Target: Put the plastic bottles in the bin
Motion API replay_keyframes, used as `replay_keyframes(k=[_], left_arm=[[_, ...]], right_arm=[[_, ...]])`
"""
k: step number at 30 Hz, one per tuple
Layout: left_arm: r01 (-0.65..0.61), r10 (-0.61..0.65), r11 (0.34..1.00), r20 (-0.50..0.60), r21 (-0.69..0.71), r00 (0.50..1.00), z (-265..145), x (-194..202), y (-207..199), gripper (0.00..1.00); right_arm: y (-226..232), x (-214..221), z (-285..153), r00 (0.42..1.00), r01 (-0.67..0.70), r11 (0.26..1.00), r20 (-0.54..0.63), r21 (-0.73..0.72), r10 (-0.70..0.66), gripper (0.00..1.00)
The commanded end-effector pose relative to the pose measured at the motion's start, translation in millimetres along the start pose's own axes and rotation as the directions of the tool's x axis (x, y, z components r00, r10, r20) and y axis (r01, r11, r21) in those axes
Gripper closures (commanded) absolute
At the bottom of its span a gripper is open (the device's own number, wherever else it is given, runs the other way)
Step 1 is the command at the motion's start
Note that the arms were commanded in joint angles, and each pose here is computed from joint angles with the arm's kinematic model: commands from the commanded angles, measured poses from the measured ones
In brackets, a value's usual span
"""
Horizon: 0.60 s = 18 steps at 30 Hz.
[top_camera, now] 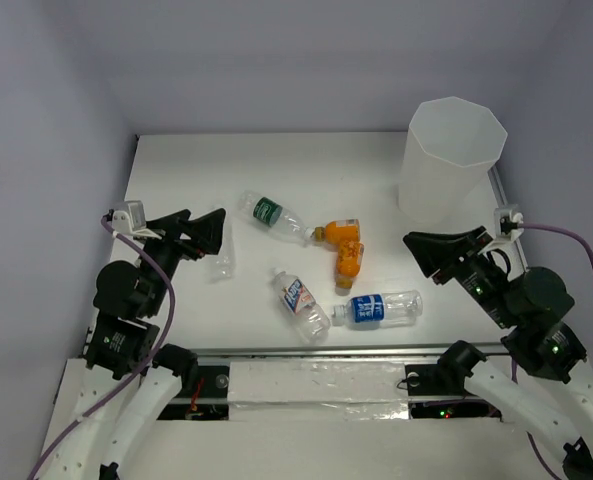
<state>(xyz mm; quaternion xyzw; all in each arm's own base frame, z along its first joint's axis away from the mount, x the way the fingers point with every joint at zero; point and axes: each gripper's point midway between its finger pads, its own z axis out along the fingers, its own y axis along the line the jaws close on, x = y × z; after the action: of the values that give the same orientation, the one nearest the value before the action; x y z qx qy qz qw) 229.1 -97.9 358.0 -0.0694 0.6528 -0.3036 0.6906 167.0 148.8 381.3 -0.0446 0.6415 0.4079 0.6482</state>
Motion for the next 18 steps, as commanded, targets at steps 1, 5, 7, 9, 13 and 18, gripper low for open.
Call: replay_keyframes(k=[1,5,7,9,13,18], left_arm=[[-0.035,0.035,0.999,0.037,0.002,0.999,-1,-6,1,0.01],[-0.04,0.039,0.999,0.059,0.014,0.997,0,-10,-1,0.01],[-0.039,0.038,0.999,0.053,0.016,0.998,1,-8,-1,0.01],[-0.041,0.04,0.999,0.048,0.022,0.998,3,-5,-1,0.01],[-0.058,0.057,0.998,0.046,0.024,0.997,5,-4,0,0.03],[-0.073,0.073,0.994,0.01,0.079,0.997,7,7,-7,0.94]], right_arm=[[33,-24,1,0.999,0.03,0.99,0.041,-0.141,-0.024,0.73],[34,-12,15,0.999,0.039,0.988,-0.007,-0.152,-0.041,0.92],[34,-7,21,0.998,0.043,0.987,-0.03,-0.156,-0.049,1.0],[31,4,32,0.996,0.045,0.987,-0.071,-0.154,-0.057,1.0],[20,43,55,0.978,0.031,0.99,-0.2,-0.136,-0.058,1.0],[14,100,75,0.946,-0.002,0.991,-0.322,-0.131,-0.04,1.0]])
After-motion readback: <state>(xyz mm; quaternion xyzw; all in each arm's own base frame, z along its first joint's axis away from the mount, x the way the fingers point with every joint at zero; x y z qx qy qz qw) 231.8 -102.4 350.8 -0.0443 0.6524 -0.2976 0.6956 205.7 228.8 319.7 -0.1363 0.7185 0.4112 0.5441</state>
